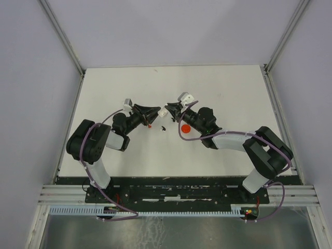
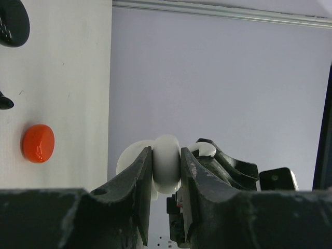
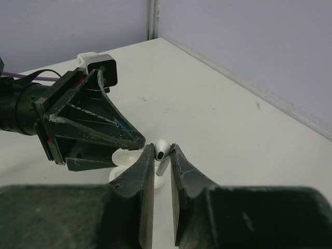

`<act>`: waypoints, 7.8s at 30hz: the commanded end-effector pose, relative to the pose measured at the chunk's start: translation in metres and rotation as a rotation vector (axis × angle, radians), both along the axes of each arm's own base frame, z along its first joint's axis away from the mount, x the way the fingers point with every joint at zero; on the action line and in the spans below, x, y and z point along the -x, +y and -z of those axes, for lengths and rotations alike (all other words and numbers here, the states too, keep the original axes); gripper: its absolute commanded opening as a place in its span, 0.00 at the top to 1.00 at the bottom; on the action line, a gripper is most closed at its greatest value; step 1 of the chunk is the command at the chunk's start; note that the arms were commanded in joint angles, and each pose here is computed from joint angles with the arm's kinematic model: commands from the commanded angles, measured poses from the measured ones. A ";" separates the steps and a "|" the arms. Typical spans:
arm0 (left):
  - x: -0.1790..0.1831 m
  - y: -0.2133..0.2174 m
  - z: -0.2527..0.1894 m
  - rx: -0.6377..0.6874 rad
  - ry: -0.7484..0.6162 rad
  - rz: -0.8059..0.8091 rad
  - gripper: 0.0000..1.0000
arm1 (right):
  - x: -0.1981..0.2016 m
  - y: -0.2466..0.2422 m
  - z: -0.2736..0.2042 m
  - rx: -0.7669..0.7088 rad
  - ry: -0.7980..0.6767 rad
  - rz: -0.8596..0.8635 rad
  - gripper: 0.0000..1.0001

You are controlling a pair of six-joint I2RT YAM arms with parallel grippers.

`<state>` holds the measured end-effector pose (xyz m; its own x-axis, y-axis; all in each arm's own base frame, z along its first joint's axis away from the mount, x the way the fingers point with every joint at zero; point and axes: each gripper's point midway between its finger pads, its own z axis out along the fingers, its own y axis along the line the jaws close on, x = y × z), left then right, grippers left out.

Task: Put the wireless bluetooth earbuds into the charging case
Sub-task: Place the earbud in the charging case, then adjust the earbud with the charging case.

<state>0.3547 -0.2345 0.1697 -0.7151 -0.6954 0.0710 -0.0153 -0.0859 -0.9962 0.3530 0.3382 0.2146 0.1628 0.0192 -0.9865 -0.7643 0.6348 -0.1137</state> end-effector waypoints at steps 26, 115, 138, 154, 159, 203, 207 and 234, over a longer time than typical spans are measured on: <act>-0.007 -0.003 -0.029 0.113 -0.056 0.004 0.97 | 0.012 0.016 0.012 0.019 -0.032 -0.061 0.99; -0.025 0.023 -0.036 -0.265 -0.110 -0.216 0.97 | 0.016 -0.004 0.006 0.245 0.557 0.181 0.37; -0.019 0.023 -0.027 -0.288 -0.099 -0.206 0.97 | -0.011 0.027 0.019 0.283 0.588 0.246 0.38; -0.014 0.024 -0.027 -0.291 -0.099 -0.201 0.97 | -0.030 0.011 0.019 0.267 0.592 0.329 0.38; -0.014 0.024 -0.028 -0.293 -0.101 -0.204 0.97 | -0.032 0.008 0.018 0.258 0.595 0.332 0.38; -0.015 0.025 -0.030 -0.322 -0.112 -0.206 0.97 | -0.012 0.030 0.012 0.251 0.622 0.211 0.38; -0.014 0.025 -0.031 -0.322 -0.115 -0.206 0.97 | -0.016 0.027 0.013 0.262 0.613 0.233 0.38; -0.010 0.026 -0.035 -0.320 -0.121 -0.204 0.97 | -0.029 0.006 0.020 0.284 0.619 0.308 0.38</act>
